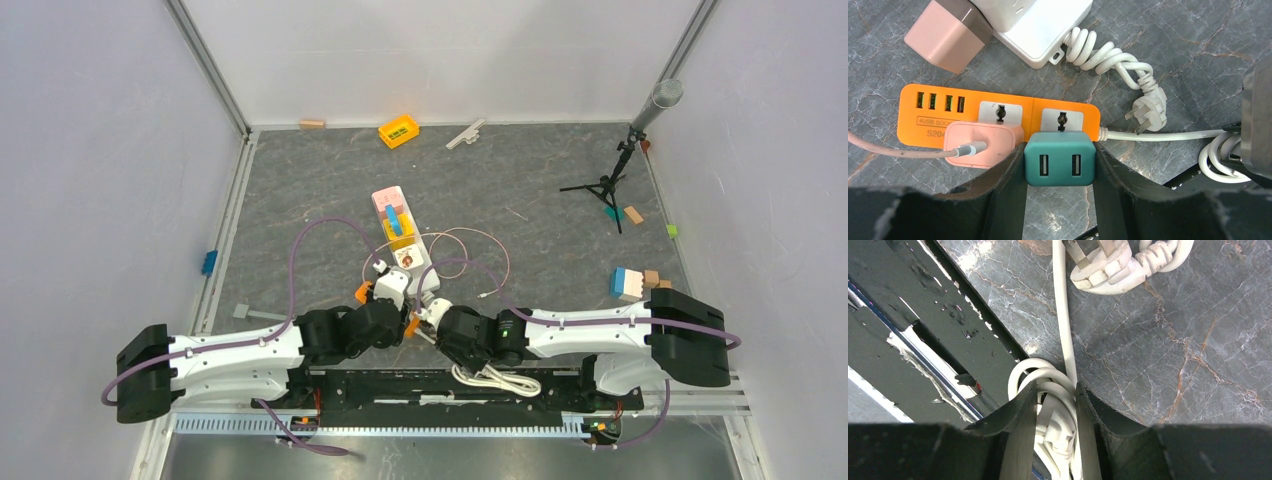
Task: Insert the plug
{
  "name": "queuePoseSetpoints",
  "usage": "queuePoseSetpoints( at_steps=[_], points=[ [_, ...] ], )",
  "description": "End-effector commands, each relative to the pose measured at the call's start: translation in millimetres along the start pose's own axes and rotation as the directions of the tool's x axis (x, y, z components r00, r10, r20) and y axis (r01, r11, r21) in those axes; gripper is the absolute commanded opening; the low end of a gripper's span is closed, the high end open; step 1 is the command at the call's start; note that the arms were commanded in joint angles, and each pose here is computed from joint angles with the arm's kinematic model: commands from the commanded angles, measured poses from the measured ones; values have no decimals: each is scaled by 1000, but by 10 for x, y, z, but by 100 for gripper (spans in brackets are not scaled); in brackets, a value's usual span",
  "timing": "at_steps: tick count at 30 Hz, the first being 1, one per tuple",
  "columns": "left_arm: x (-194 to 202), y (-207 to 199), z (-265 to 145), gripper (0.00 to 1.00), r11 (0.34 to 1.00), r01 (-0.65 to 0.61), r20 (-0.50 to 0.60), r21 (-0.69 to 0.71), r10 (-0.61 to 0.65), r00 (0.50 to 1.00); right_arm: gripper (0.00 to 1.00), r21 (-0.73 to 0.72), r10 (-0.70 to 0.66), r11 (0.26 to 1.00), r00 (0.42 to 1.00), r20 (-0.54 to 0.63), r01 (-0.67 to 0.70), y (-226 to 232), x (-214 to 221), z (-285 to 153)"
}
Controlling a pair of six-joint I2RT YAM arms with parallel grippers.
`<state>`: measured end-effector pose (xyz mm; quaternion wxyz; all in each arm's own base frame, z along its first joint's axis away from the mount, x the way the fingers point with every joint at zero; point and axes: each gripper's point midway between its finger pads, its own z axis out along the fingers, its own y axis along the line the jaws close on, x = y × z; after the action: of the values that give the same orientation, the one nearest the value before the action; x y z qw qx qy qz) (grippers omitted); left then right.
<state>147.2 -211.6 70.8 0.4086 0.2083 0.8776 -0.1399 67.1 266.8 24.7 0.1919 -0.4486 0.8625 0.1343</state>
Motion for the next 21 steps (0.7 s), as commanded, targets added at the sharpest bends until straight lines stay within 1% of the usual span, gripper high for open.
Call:
queuePoseSetpoints(
  at_steps=[1, 4, 13, 17, 21],
  points=[
    [53, 82, -20, 2, 998, 31, -19, -50, -32, 999, 38, 14, 15, 1000, 999, -37, -15, -46, 127, 20],
    [82, 56, 15, 2, 999, 16, -33, -43, -17, 999, 37, 18, 19, 1000, 999, -40, -18, -59, 143, 21],
    [375, -81, 143, 2, 1000, -17, -153, -16, 14, 988, 35, 30, 31, 999, 999, -35, -30, -94, 157, 12],
    [576, -117, 147, 2, 1000, 4, -202, -3, -4, 979, 35, 35, 41, 999, 999, -23, -40, -112, 136, 0],
    [673, -151, 151, 2, 1000, 5, -230, 7, -4, 973, 34, 33, 53, 998, 999, 0, -53, -117, 76, -31]
  ],
)
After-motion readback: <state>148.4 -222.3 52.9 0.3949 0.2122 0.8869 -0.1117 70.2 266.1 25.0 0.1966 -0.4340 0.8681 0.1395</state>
